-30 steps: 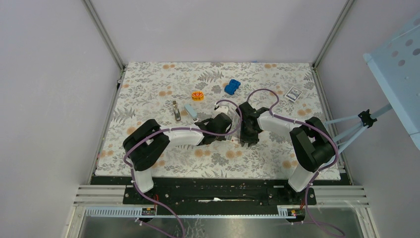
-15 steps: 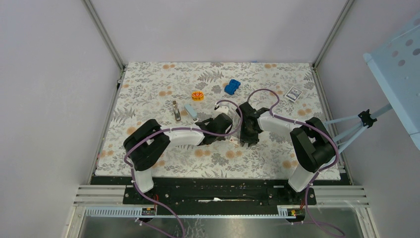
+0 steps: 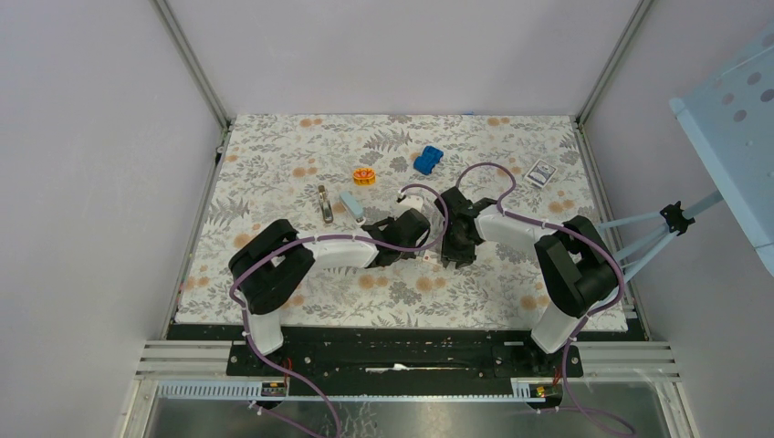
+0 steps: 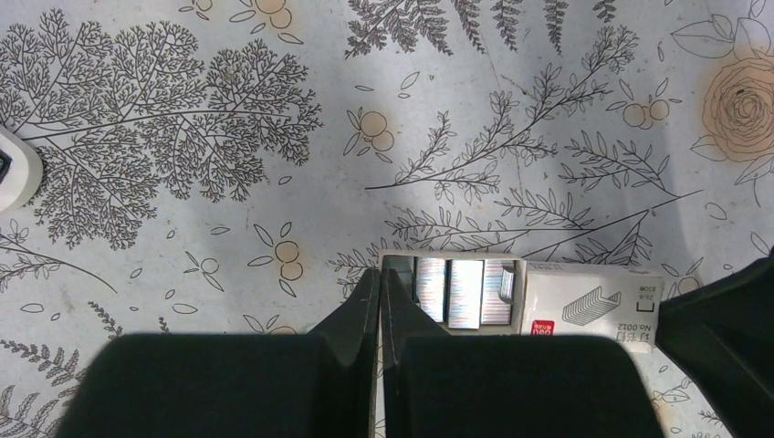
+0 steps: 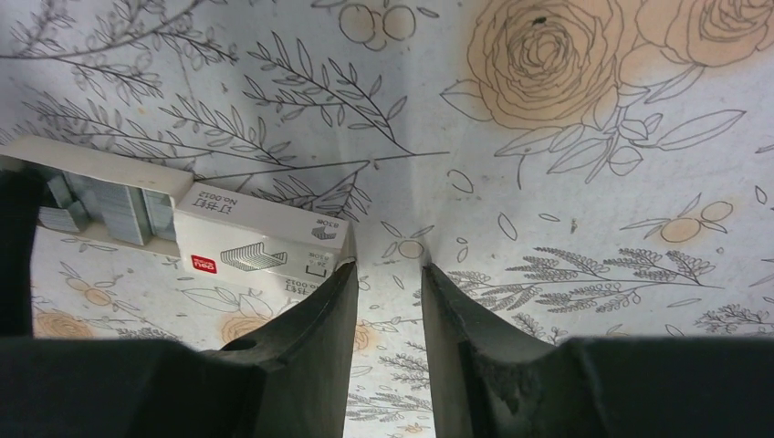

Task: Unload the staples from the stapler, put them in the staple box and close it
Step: Close the staple box at the center of the board.

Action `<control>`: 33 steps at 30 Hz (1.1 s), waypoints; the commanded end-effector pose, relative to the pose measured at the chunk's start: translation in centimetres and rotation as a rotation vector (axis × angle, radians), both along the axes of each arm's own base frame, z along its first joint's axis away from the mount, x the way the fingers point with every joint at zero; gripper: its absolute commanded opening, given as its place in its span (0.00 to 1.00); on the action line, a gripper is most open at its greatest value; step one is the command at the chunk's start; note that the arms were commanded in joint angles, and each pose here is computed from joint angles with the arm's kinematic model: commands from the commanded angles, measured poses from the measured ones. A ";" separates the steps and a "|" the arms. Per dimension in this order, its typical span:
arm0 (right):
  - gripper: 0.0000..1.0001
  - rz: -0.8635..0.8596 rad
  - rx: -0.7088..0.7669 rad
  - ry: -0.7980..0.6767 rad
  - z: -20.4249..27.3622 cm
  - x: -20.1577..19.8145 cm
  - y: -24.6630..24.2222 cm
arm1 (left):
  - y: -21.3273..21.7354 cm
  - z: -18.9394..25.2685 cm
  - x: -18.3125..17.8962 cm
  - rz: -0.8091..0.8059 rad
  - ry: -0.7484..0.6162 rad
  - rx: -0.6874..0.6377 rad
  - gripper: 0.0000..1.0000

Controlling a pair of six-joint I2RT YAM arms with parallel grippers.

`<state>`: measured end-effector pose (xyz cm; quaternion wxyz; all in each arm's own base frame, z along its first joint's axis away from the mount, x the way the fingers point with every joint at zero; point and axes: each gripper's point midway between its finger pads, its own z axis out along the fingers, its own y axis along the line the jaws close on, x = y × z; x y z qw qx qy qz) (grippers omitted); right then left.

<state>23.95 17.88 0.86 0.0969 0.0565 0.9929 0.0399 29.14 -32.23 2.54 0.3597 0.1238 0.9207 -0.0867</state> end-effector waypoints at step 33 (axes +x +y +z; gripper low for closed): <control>0.40 0.064 0.007 -0.058 -1.9 2.1 1.5 | 0.4 -2.2 -2.2 -0.077 0.063 0.079 0.00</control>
